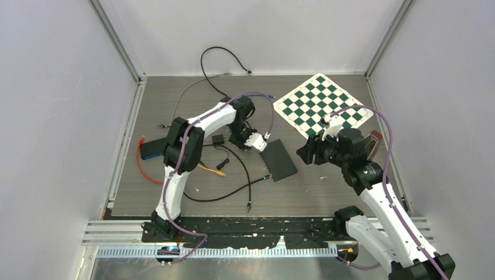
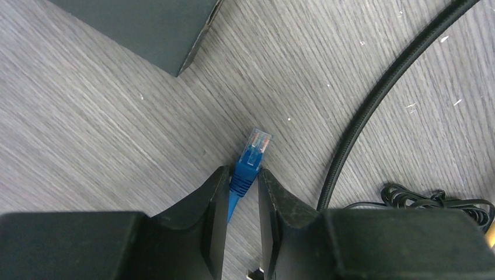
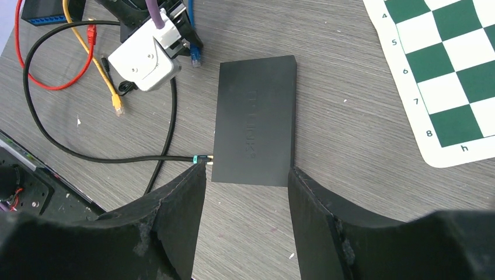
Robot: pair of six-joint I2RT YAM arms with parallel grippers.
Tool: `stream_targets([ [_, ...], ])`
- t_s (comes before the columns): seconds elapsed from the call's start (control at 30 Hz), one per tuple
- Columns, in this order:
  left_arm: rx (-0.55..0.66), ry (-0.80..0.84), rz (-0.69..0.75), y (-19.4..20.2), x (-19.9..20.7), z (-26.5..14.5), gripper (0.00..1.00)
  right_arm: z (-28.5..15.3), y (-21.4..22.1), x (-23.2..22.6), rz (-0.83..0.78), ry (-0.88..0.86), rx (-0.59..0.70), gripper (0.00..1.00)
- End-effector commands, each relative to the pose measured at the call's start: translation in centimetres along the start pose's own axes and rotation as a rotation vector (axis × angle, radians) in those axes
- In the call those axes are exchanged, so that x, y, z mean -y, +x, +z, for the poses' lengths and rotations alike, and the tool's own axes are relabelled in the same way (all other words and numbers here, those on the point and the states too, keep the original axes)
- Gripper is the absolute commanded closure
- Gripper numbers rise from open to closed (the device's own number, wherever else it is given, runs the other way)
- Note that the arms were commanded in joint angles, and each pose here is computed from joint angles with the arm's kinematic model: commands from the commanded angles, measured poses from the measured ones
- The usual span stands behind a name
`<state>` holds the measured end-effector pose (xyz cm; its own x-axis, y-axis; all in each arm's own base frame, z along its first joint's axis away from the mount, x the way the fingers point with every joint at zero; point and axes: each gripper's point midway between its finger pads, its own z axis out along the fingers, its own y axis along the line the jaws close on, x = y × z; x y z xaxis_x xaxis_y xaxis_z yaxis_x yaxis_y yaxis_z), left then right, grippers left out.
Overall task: Insert the plug into the switch port
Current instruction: Pick up the connector from the center of the board.
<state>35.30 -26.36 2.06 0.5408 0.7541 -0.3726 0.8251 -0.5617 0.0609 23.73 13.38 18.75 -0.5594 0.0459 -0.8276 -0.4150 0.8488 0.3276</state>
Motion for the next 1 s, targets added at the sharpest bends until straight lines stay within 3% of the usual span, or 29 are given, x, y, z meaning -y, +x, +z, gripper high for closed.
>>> stream_targets([
  [0.0, 0.002, -0.038, -0.020, -0.4, 0.3, -1.1, 0.75, -0.8, -2.3, -0.8, -0.035, -0.017, 0.066, 0.39],
  [0.23, -0.019, -0.048, -0.007, -0.7, 0.4, -0.8, 0.75, -1.2, -2.9, -1.2, -0.035, -0.026, 0.083, 0.39],
  [0.43, -0.017, -0.120, -0.015, -1.7, -0.5, -1.4, 1.00, -1.3, -3.0, -1.2, -0.030, -0.024, 0.099, 0.39],
  [0.63, 0.071, -0.299, -0.148, -4.0, -2.8, -4.2, 1.00, 0.3, -2.3, -0.8, 0.027, -0.033, 0.097, 0.39],
  [0.97, 0.094, -0.377, -0.358, -4.7, -1.8, -5.2, 1.00, 5.3, -1.1, 1.8, 0.078, 0.032, 0.020, 0.38],
])
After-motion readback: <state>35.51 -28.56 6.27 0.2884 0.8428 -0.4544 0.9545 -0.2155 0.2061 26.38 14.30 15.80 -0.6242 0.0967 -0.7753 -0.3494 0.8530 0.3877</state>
